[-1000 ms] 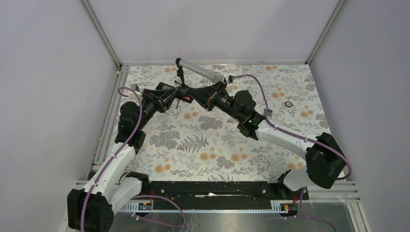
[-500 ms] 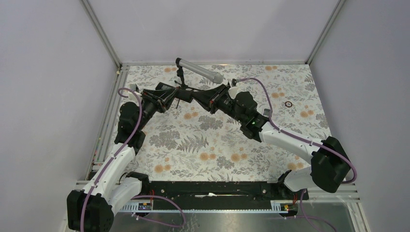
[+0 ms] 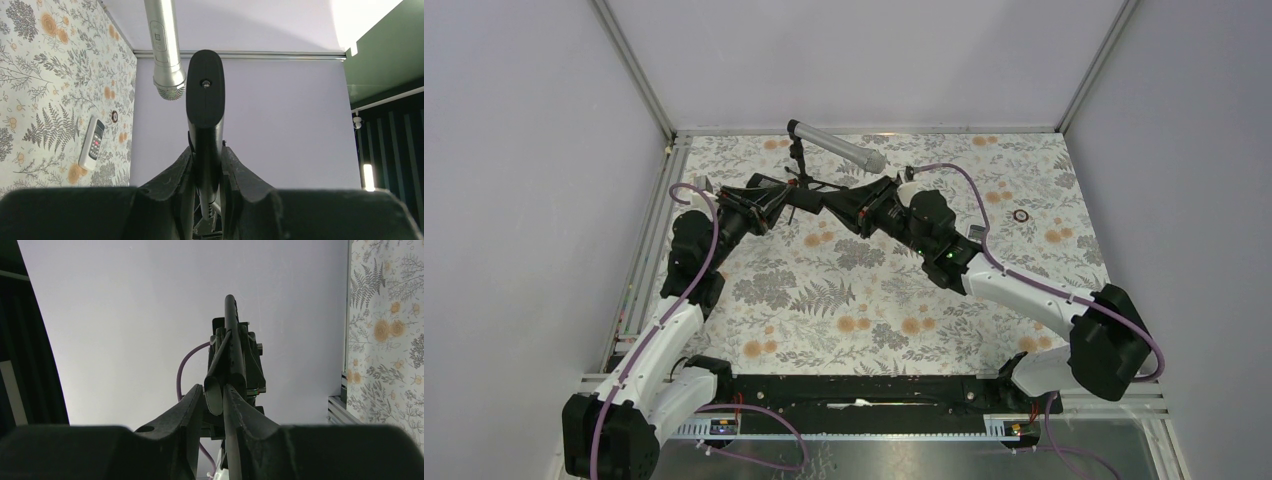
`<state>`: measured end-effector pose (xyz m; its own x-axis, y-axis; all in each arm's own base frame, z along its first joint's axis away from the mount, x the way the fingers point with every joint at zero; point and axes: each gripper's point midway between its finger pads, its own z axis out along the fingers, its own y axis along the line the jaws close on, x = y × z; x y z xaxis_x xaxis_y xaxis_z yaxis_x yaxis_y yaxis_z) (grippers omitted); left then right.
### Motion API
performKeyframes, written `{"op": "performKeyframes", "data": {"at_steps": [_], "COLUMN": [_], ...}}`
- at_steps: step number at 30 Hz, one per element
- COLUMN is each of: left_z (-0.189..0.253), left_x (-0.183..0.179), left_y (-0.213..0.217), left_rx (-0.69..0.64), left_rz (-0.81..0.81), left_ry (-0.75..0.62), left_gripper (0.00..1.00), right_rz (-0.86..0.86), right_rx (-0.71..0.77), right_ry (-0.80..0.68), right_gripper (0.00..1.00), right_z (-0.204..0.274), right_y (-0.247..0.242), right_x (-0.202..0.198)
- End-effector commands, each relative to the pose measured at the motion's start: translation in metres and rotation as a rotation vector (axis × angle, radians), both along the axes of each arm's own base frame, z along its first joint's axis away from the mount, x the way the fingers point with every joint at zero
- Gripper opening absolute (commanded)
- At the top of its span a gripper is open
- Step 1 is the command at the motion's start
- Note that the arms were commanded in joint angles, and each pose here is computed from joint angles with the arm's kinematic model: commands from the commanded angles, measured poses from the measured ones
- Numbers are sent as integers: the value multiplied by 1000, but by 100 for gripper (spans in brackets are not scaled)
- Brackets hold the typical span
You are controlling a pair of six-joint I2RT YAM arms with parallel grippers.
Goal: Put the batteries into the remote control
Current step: Load the battery cover into the remote control.
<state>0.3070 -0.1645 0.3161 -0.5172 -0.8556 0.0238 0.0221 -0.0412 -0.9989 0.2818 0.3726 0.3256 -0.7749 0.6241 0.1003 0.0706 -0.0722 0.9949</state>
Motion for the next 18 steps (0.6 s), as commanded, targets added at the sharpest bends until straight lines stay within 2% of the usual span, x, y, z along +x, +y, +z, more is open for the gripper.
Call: {"op": "performKeyframes", "data": {"at_steps": [1, 18], "left_z": [31, 30], "left_x": [-4, -1], "left_y": [2, 2], "left_rx": [-42, -46], "left_rz": [9, 14], "left_ry": [-78, -77], "left_gripper": [15, 15], "right_rz": [-27, -7], "right_rx": [20, -14], "right_ry": [-32, -8], "right_gripper": [29, 31], "right_z": [19, 10], "right_y": [-9, -10], "right_x": [-5, -10]}}
